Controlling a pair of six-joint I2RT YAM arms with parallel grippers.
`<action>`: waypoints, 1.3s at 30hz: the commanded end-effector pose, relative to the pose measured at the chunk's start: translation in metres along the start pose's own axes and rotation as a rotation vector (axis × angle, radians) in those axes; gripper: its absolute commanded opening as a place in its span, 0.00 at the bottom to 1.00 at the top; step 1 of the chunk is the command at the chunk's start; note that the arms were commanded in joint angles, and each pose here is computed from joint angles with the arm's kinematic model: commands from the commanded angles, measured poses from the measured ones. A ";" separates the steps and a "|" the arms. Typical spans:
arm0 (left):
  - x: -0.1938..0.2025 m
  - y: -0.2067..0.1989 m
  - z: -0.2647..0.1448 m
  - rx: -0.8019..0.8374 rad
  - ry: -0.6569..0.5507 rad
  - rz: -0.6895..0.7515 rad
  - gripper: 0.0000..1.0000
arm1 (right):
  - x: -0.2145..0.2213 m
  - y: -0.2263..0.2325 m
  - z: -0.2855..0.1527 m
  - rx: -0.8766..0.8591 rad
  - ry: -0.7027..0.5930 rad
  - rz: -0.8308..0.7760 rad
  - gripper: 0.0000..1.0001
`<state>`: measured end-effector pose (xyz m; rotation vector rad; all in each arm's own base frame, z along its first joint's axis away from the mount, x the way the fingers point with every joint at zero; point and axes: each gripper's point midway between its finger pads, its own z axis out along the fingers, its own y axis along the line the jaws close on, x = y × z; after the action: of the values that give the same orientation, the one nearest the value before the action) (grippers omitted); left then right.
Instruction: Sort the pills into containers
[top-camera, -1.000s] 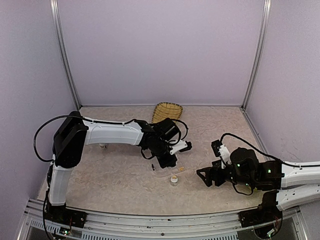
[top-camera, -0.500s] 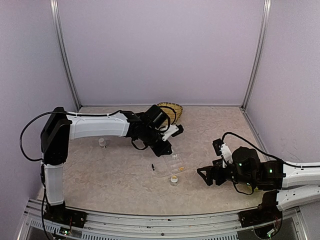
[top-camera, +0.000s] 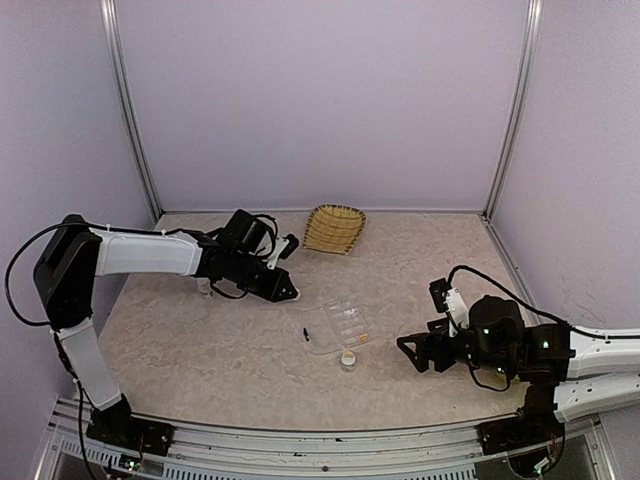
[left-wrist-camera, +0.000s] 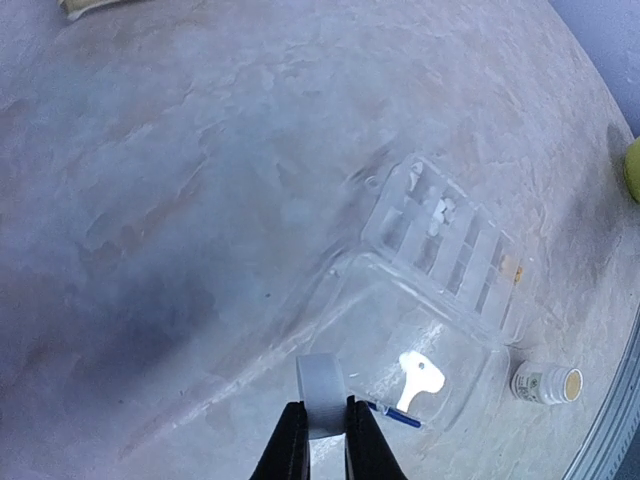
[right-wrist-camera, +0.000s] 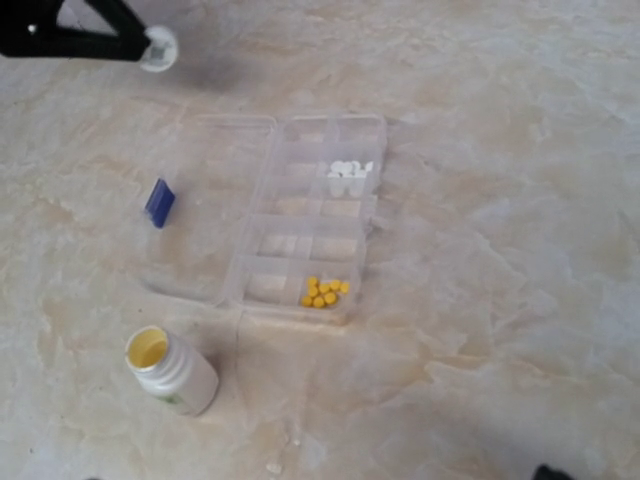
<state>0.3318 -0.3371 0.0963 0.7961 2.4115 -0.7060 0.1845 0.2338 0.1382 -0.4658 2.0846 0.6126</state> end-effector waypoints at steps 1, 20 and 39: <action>-0.010 0.016 -0.020 0.045 -0.104 -0.153 0.11 | 0.000 -0.004 -0.002 -0.001 -0.018 0.013 0.91; 0.045 0.064 -0.002 0.037 -0.035 -0.418 0.11 | 0.006 -0.007 -0.004 -0.008 -0.028 0.040 0.91; 0.062 0.083 0.009 -0.045 0.005 -0.461 0.24 | 0.000 -0.005 -0.005 -0.007 -0.034 0.021 0.91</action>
<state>0.3433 -0.2683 0.0374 0.2474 2.6049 -0.8554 0.1800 0.2263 0.1302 -0.4525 2.0834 0.6276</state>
